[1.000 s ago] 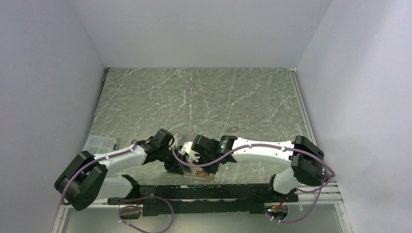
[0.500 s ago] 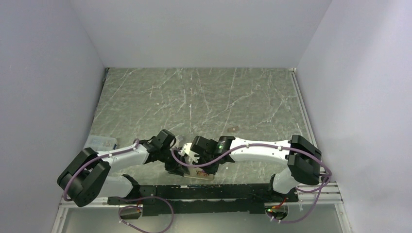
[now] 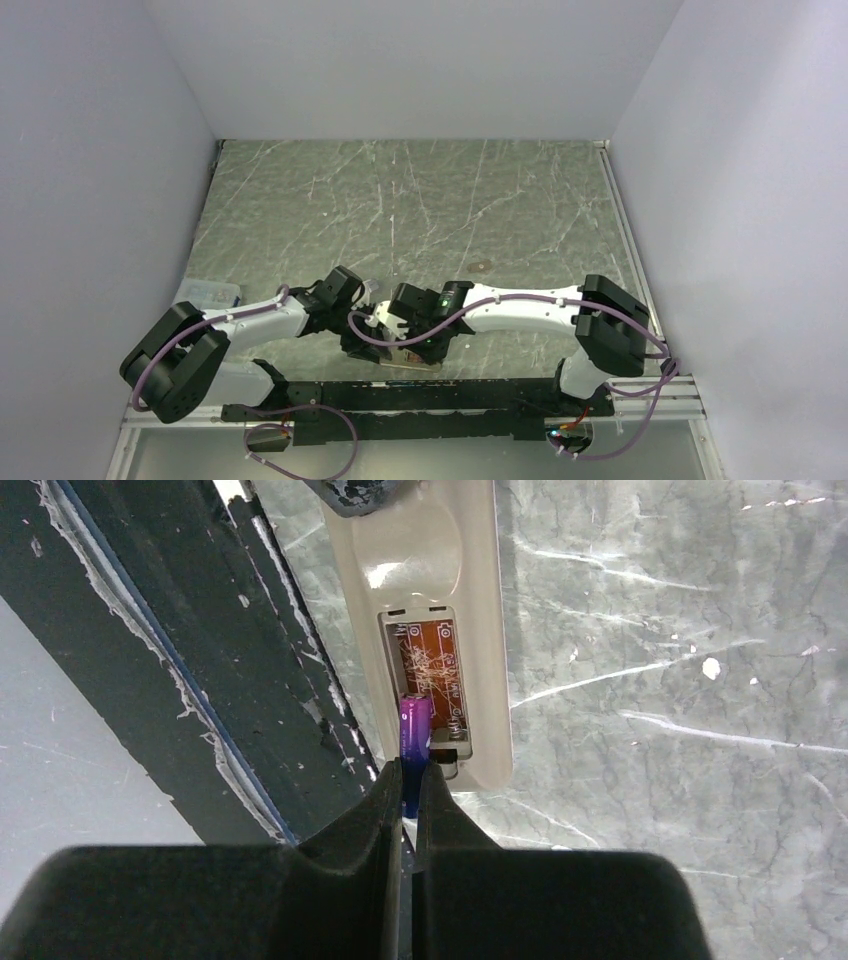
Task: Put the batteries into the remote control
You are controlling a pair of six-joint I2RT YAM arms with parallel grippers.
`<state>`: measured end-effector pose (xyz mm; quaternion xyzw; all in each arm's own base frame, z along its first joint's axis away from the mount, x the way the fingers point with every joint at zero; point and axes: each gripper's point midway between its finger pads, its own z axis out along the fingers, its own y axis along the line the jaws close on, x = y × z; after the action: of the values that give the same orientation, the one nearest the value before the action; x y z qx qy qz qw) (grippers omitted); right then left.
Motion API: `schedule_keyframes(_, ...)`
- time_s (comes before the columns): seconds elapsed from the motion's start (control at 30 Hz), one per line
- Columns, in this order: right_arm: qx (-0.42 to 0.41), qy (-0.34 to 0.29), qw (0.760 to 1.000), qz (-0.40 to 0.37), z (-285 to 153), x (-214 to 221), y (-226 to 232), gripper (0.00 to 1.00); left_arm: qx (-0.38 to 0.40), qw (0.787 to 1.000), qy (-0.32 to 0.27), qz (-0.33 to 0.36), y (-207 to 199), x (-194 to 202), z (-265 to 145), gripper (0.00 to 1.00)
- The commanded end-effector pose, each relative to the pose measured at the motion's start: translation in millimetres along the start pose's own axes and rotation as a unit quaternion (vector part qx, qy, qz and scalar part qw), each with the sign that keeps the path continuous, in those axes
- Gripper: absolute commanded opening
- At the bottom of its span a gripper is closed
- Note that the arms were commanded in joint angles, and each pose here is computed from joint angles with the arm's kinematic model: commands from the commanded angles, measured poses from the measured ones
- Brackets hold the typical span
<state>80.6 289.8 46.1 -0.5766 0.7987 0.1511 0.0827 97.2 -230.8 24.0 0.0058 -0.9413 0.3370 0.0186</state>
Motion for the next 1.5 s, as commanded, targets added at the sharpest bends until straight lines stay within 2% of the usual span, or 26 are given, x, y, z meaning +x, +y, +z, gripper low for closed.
schedule_keyframes(0.0,-0.006,-0.012,1.000,-0.015,-6.6,-15.7,1.1,0.00,-0.013,1.000,-0.006,0.008,3.0,-0.6,3.9,0.33)
schedule_keyframes(0.57,-0.011,0.006,0.999,-0.030,1.1,-16.8,0.0,0.00,-0.007,1.000,-0.007,0.008,3.8,1.7,5.1,0.31)
schedule_keyframes(1.17,-0.029,0.004,0.998,-0.054,6.0,-17.8,3.6,0.08,-0.006,1.000,-0.005,0.009,3.3,0.9,7.4,0.30)
schedule_keyframes(1.47,-0.032,0.004,0.998,-0.059,7.5,-17.3,3.9,0.15,-0.006,1.000,-0.004,0.009,2.4,0.1,8.3,0.29)
